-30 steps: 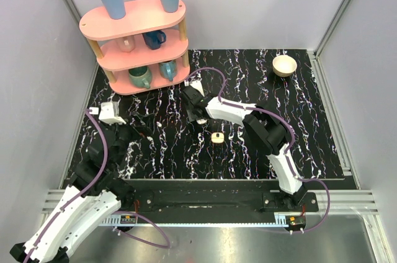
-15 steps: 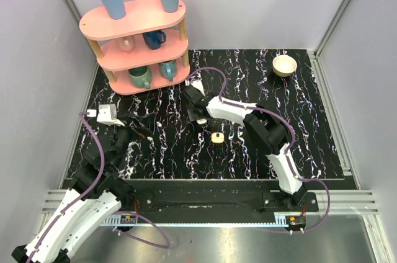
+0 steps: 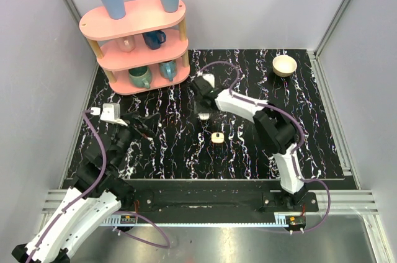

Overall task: Insert the wireless bluetooth earbuds into the charging case
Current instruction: Pick up the charging case from the center of the board, then pass from the right arm to the left

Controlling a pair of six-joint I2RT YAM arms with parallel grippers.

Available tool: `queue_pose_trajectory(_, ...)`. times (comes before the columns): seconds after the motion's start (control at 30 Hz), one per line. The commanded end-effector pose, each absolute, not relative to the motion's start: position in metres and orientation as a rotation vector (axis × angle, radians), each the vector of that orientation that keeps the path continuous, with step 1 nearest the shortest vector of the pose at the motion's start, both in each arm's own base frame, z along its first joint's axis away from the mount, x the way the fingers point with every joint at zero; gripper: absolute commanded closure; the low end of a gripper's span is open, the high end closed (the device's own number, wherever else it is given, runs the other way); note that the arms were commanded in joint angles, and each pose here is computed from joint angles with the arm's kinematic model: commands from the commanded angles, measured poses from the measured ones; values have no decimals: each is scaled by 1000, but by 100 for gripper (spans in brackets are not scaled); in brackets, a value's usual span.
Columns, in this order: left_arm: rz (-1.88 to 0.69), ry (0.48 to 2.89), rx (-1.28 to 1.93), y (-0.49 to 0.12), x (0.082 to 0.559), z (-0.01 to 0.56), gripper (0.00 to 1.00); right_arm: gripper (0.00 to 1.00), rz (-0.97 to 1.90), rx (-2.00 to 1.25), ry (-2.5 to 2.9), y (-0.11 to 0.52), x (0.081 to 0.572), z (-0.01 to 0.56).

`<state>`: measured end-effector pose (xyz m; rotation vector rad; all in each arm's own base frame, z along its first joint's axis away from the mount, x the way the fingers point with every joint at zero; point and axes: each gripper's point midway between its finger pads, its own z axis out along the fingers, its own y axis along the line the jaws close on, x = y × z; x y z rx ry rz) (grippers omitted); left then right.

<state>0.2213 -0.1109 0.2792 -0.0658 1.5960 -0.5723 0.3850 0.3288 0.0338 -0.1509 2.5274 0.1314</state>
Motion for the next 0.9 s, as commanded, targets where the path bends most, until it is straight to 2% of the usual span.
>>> queue_pose_trajectory(0.0,-611,1496,31,-124,223,296,1,71,489,169,2319,335,405,167)
queue_pose_trajectory(0.2,-619,1374,67,-132,233,305,1,75,872,476,2090,340,391,262)
queue_pose_trajectory(0.37,-647,1332,112,-152,249,304,1,75,1014,611,1957,333,381,308)
queue_pose_trajectory(0.4,-658,1285,107,-154,251,314,1,72,1047,625,1928,330,377,320)
queue_pose_trajectory(0.63,-661,1144,154,-174,258,349,1,74,1202,718,1781,326,360,360)
queue_pose_trajectory(0.87,-769,1072,198,-198,253,366,1,74,1293,693,1759,335,354,370)
